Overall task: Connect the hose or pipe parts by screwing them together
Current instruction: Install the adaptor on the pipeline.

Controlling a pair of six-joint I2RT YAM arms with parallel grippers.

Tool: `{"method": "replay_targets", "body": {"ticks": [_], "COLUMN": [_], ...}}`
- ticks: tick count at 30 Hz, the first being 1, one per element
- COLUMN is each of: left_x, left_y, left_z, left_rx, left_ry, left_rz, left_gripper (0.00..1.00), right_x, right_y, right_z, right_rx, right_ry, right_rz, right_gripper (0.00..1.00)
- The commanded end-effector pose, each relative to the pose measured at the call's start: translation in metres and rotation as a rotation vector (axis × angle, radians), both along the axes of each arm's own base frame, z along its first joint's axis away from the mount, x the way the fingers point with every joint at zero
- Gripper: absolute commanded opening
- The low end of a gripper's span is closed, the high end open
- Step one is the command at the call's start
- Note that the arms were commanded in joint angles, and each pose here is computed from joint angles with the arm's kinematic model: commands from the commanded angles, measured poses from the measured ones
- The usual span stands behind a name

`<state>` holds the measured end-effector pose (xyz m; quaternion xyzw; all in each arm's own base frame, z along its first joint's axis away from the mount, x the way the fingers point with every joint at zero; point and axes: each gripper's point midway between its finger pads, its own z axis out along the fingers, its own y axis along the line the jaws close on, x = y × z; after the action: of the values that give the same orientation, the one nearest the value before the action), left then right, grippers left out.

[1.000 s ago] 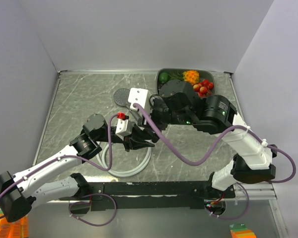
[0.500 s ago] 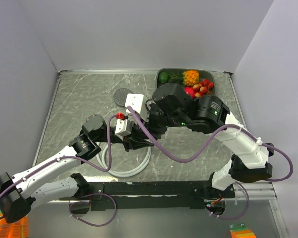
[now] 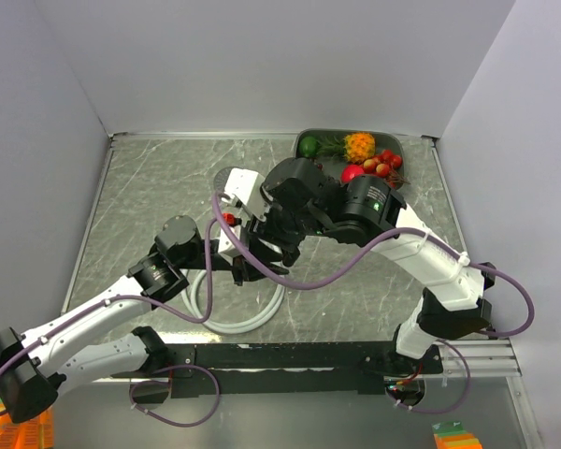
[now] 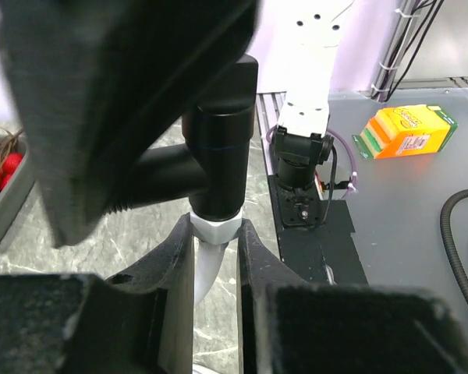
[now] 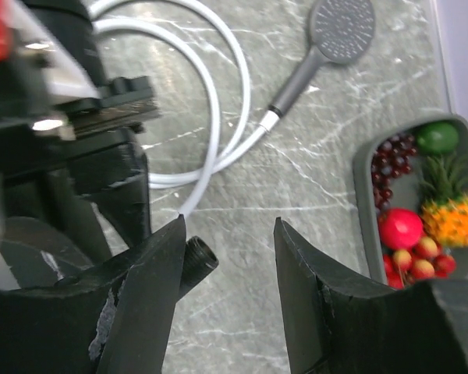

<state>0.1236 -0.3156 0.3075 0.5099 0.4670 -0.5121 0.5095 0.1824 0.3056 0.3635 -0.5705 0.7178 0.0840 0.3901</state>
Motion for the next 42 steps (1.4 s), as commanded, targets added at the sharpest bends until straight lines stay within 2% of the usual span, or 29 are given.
{"method": "replay_targets", "body": {"ticks": [1,6,15,19,24,27,42], "left_x": [-0.012,-0.018,-0.028,-0.029,-0.014,-0.005,0.023], "left_y": [0.006,0.009,0.012,0.014,0.015,0.015,0.014], "left_z": [0.046,0.048,0.057,0.065,0.07,0.071,0.074], "left_rx": [-0.112,-0.118,-0.125,-0.141,-0.152,-0.148,-0.141], "left_ry": [-0.122,-0.122,-0.118,-0.119,-0.102,-0.093,-0.087], "left_rz": [-0.027,-0.049,-0.105,-0.104,-0.032,0.008,0.149], "left_gripper": [0.01,0.01,0.01,0.01,0.01,0.01,0.01], "right_x": [0.01,0.015,0.007,0.004,-0.022,-0.029,-0.057], "right_y": [-0.008,-0.016,-0.033,-0.041,-0.042,-0.042,-0.036], "right_z": [0.005,0.019,0.013,0.015,0.013,0.011,0.016], "right_rx": [-0.02,0.017,0.086,0.171,0.247,0.262,0.288], "right_ry": [-0.041,-0.074,-0.015,0.015,0.068,0.086,0.111], "right_rz": [-0.086,-0.099,-0.035,-0.005,0.085,0.106,0.176], "right_gripper": [0.57,0.57,0.52,0.44,0.32,0.28,0.23]}}
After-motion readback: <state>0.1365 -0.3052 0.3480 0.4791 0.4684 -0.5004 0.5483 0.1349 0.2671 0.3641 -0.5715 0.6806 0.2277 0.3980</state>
